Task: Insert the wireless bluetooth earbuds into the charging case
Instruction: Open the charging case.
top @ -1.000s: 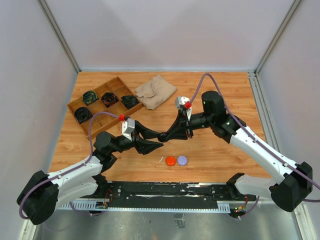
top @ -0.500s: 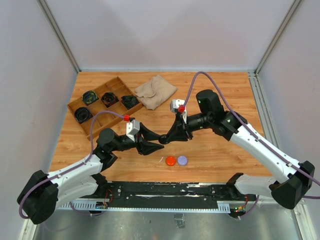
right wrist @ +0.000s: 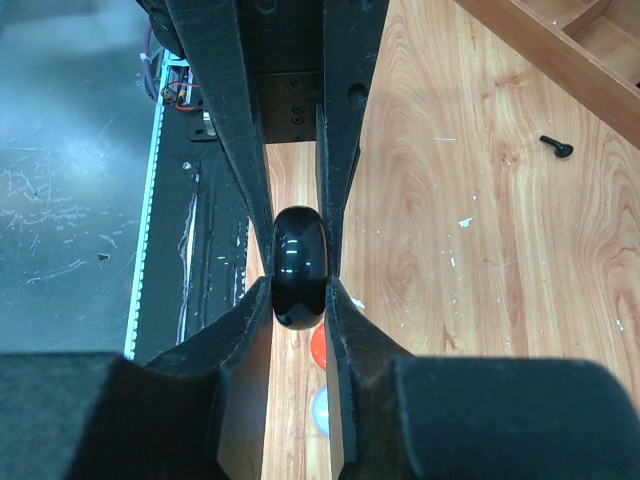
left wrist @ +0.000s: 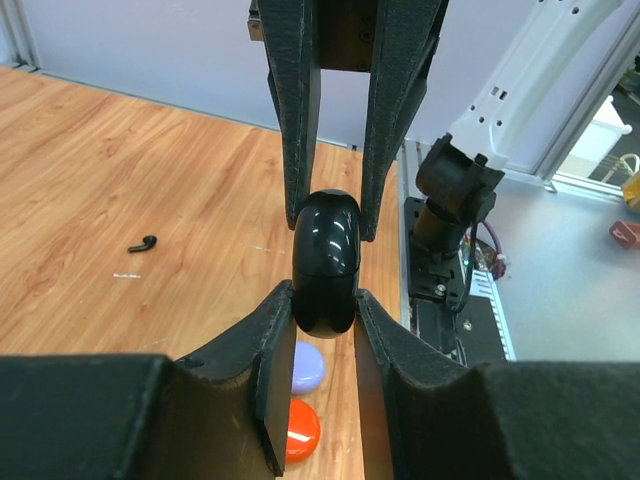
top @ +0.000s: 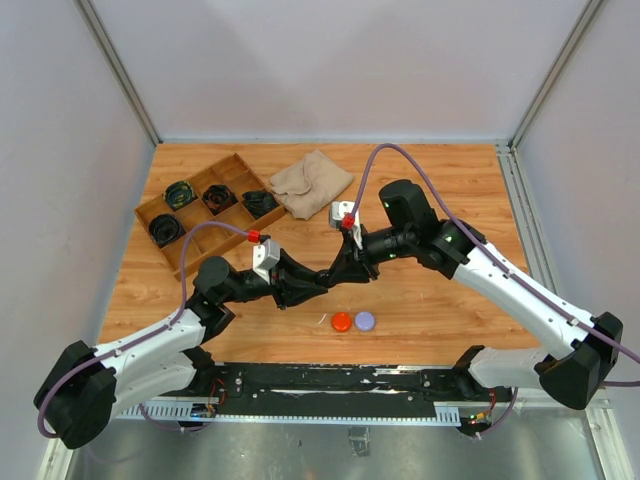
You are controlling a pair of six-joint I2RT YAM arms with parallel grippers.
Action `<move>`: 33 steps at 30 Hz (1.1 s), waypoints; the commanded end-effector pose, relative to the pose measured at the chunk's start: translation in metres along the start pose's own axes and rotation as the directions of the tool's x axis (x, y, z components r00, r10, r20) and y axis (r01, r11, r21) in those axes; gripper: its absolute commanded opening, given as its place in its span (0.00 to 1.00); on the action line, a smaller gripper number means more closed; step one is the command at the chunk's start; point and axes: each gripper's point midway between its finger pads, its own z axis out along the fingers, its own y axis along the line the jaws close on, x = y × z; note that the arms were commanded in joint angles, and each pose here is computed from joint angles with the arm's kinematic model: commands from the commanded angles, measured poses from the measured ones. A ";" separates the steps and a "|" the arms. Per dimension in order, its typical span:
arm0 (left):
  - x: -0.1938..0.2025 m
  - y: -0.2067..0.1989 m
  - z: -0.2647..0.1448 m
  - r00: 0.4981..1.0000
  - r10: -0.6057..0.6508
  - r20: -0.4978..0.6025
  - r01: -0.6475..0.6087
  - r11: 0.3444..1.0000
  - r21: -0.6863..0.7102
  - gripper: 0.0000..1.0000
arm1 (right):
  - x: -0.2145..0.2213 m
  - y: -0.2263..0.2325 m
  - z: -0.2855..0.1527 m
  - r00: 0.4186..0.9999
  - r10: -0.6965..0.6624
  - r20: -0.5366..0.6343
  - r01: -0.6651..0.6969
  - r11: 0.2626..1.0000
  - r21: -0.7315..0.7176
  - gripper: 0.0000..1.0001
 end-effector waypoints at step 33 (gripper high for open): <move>-0.006 0.000 -0.002 0.996 0.027 0.082 -0.024 0.999 -0.036 0.00 | -0.009 -0.017 0.005 0.996 -0.086 0.005 0.084 0.984 0.154 0.59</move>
